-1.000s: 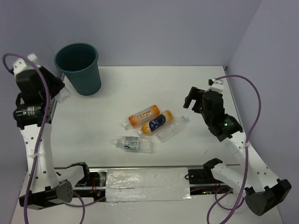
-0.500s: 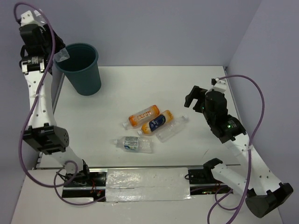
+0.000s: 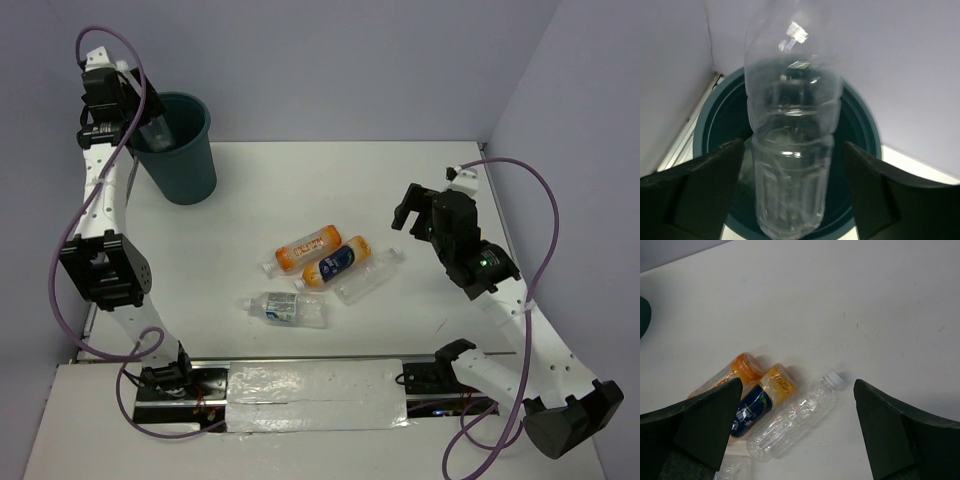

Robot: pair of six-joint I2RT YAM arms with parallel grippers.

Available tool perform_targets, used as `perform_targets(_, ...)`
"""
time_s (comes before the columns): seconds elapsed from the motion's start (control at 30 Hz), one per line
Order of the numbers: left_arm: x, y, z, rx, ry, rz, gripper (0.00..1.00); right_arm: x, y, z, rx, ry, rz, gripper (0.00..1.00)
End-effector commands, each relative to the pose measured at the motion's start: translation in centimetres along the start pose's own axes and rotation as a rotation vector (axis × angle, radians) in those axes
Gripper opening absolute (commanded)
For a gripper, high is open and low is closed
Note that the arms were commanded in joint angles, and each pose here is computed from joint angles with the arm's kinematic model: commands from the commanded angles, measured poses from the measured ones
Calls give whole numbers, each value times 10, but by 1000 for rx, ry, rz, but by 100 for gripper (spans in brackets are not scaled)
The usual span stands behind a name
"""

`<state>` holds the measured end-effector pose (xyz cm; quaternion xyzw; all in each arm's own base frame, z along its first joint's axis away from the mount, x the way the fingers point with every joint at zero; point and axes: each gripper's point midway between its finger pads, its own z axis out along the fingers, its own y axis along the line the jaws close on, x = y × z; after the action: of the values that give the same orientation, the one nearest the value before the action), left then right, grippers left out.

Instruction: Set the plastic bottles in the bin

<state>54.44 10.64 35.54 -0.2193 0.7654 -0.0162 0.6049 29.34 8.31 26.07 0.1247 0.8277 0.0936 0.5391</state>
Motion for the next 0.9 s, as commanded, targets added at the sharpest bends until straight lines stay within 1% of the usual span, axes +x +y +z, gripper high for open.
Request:
perform_targets(0.0, -6, -14, 3, 21, -47, -3, 99, -27, 8, -7, -10, -69, 34, 100)
perform_targets(0.03, -7, -24, 5, 29, -41, 18, 99, -27, 7, -6, -2, -68, 35, 100)
perform_targets(0.1, -11, -29, 0, -13, -45, 49, 99, -28, 6, -7, 5, -71, 41, 100)
perform_targets(0.13, -17, -47, -13, 2, -55, 95, 99, -29, 7, -7, 3, -71, 46, 100)
perform_targets(0.2, -24, -59, -30, -27, -89, 150, 99, -31, 8, -9, -3, -75, 53, 100)
perform_targets(0.23, -30, -85, -55, 11, -114, 208, 99, -32, 8, -10, -3, -78, 56, 100)
perform_targets(0.27, -29, -95, -67, 15, -120, 229, 99, -32, 8, -11, -5, -79, 57, 100)
perform_targets(0.3, -17, -96, -77, 1, -87, 266, 99, -30, 7, -10, -2, -79, 62, 100)
perform_targets(0.33, -15, -117, -104, 48, -91, 268, 99, -31, 7, -11, -6, -83, 67, 100)
perform_targets(0.37, 5, -121, -109, 60, -43, 284, 99, -28, 7, -10, -10, -80, 69, 100)
perform_targets(0.4, 18, -136, -135, 122, -11, 283, 98, -27, 7, -10, -11, -79, 69, 100)
perform_targets(0.47, 43, -147, -154, 190, 44, 295, 97, -24, 7, -10, -16, -71, 72, 100)
perform_targets(0.5, 79, -145, -157, 214, 119, 326, 97, -23, 7, -9, -15, -67, 70, 100)
perform_targets(0.53, 87, -160, -180, 317, 131, 323, 97, -22, 7, -9, -16, -62, 70, 100)
perform_targets(0.6, 125, -161, -197, 400, 218, 335, 96, -20, 7, -9, -16, -57, 67, 100)
perform_targets(0.63, 140, -174, -211, 506, 260, 334, 96, -20, 6, -10, -15, -57, 65, 100)
perform_targets(0.67, 168, -172, -215, 549, 324, 348, 97, -19, 6, -10, -15, -61, 67, 100)
perform_targets(0.7, 178, -177, -227, 612, 344, 361, 98, -19, 5, -10, -12, -62, 71, 100)
perform_targets(0.73, 198, -180, -234, 672, 393, 369, 99, -18, 5, -10, -15, -60, 74, 100)
perform_targets(0.8, 218, -189, -242, 724, 426, 396, 99, -17, 6, -11, -21, -59, 77, 100)
perform_targets(0.83, 226, -188, -238, 710, 425, 411, 99, -18, 6, -11, -24, -60, 83, 100)
perform_targets(0.87, 241, -188, -232, 706, 447, 440, 99, -15, 7, -10, -29, -56, 87, 100)
